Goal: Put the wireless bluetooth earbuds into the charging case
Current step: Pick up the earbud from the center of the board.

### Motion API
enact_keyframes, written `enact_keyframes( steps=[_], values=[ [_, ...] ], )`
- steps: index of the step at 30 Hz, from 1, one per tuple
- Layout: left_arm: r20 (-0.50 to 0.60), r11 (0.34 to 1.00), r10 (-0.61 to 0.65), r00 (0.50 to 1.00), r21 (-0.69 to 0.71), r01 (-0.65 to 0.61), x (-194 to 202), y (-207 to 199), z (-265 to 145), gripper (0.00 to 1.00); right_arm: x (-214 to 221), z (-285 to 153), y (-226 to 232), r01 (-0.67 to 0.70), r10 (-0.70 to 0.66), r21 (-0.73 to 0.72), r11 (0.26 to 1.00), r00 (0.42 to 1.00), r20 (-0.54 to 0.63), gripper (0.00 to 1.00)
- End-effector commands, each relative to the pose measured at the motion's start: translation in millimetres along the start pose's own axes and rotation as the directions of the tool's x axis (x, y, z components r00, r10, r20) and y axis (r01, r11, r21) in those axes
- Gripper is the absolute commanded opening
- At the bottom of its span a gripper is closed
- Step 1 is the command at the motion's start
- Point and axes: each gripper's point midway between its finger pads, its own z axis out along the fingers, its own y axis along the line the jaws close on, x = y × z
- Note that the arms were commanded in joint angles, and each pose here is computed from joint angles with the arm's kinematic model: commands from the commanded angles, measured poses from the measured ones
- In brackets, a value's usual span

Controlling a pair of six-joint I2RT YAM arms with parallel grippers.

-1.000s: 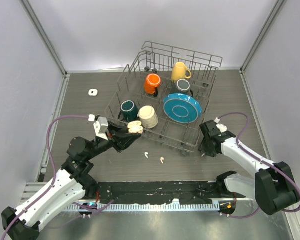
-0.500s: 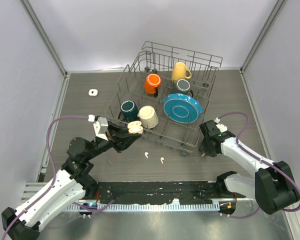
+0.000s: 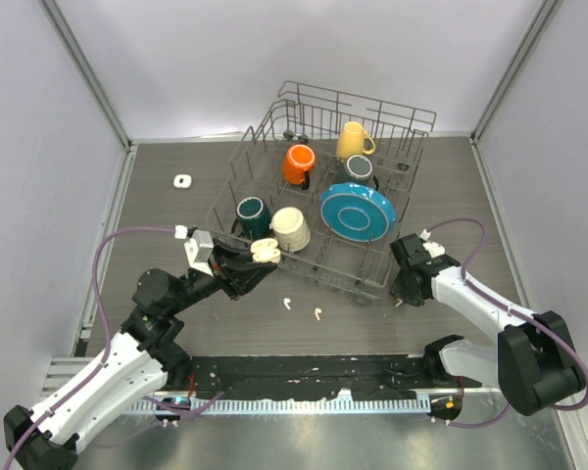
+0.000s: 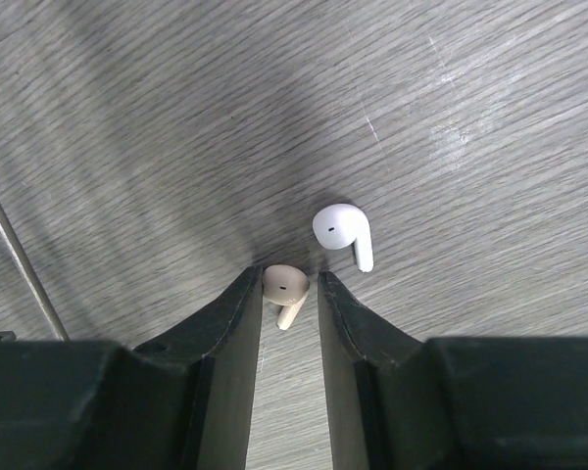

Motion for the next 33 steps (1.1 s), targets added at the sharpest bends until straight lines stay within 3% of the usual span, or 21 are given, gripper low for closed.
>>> enact_keyframes(
  steps=[1, 15, 25, 33],
  values=[
    [0.032, 1.0, 0.006, 0.999, 0.01, -0.006, -8, -4, 0, 0.0, -15, -5, 8, -0.019, 0.02, -0.016, 1.0, 0.999, 0.046, 0.34],
    [0.034, 1.0, 0.003, 0.999, 0.009, -0.004, -9, -5, -1, 0.0, -17, -12, 6, -0.04, 0.042, -0.03, 0.999, 0.997, 0.066, 0.18],
    [0.029, 1.0, -0.016, 0.999, 0.016, 0.015, -9, -5, 3, 0.0, -1, -3, 3, -0.033, 0.033, -0.004, 0.999, 0.999, -0.009, 0.25],
    [0.029, 1.0, -0.015, 0.999, 0.014, 0.014, -8, -4, 3, 0.0, 3, 2, 4, -0.016, 0.016, 0.007, 1.0, 0.999, -0.038, 0.36]
  ],
)
